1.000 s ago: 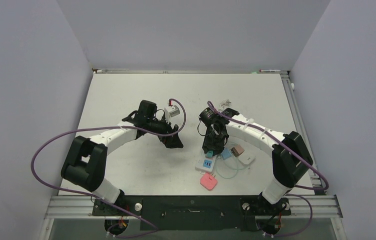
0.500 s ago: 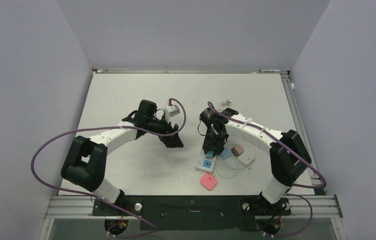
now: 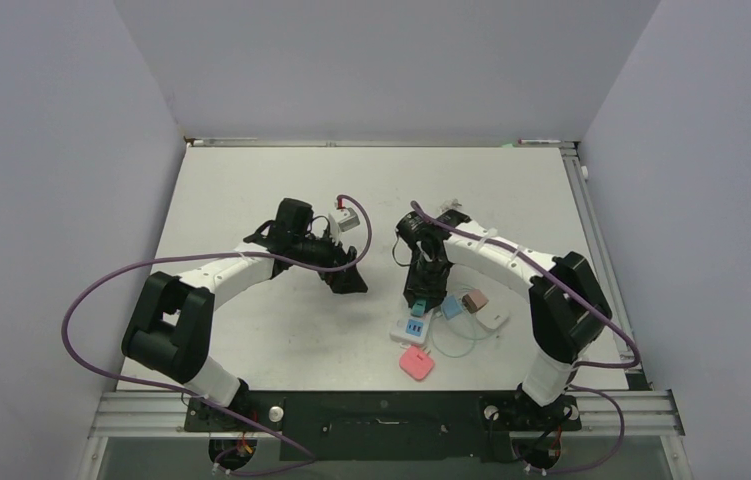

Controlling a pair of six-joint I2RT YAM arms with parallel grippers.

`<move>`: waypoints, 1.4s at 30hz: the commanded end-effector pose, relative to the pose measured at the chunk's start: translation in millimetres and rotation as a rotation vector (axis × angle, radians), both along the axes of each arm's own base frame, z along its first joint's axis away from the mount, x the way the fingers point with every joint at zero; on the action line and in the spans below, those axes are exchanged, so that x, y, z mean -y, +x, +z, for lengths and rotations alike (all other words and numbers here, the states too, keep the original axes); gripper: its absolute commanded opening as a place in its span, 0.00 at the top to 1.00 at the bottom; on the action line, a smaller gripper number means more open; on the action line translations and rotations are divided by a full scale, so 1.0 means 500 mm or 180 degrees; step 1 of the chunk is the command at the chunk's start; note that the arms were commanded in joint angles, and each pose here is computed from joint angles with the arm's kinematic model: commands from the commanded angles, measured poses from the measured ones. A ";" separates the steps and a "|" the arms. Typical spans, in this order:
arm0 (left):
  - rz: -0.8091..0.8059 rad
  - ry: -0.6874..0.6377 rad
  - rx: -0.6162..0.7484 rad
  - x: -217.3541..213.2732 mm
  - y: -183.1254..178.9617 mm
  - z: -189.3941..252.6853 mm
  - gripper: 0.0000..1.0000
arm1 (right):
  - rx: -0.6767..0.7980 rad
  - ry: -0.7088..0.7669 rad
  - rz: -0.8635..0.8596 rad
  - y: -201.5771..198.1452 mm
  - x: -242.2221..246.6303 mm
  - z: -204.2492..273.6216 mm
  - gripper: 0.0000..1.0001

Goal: Insert the plug
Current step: Insert the plug into the socket.

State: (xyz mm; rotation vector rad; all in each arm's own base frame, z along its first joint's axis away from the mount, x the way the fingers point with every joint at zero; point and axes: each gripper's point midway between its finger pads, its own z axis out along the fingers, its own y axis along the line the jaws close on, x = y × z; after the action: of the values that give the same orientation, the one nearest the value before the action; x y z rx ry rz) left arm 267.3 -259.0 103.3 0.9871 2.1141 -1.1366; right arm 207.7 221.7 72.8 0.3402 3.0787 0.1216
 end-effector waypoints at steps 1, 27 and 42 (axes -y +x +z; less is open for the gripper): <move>-0.0076 -0.0165 0.0202 0.009 0.009 0.032 0.04 | -0.0023 -0.0290 0.0097 0.009 0.030 -0.001 0.95; -0.0010 -0.0177 0.0231 0.003 0.028 0.048 0.04 | -0.0069 -0.0529 0.0115 -0.019 0.034 -0.063 0.95; 0.0034 -0.0156 0.0259 -0.007 0.030 0.066 0.04 | -0.0169 -0.0726 0.0187 -0.042 0.067 -0.117 0.95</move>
State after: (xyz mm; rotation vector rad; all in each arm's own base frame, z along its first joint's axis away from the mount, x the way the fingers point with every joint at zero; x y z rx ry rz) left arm 271.1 -253.2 104.1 0.9655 2.1173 -1.1357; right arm 205.3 222.6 57.7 0.3004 3.0589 0.0497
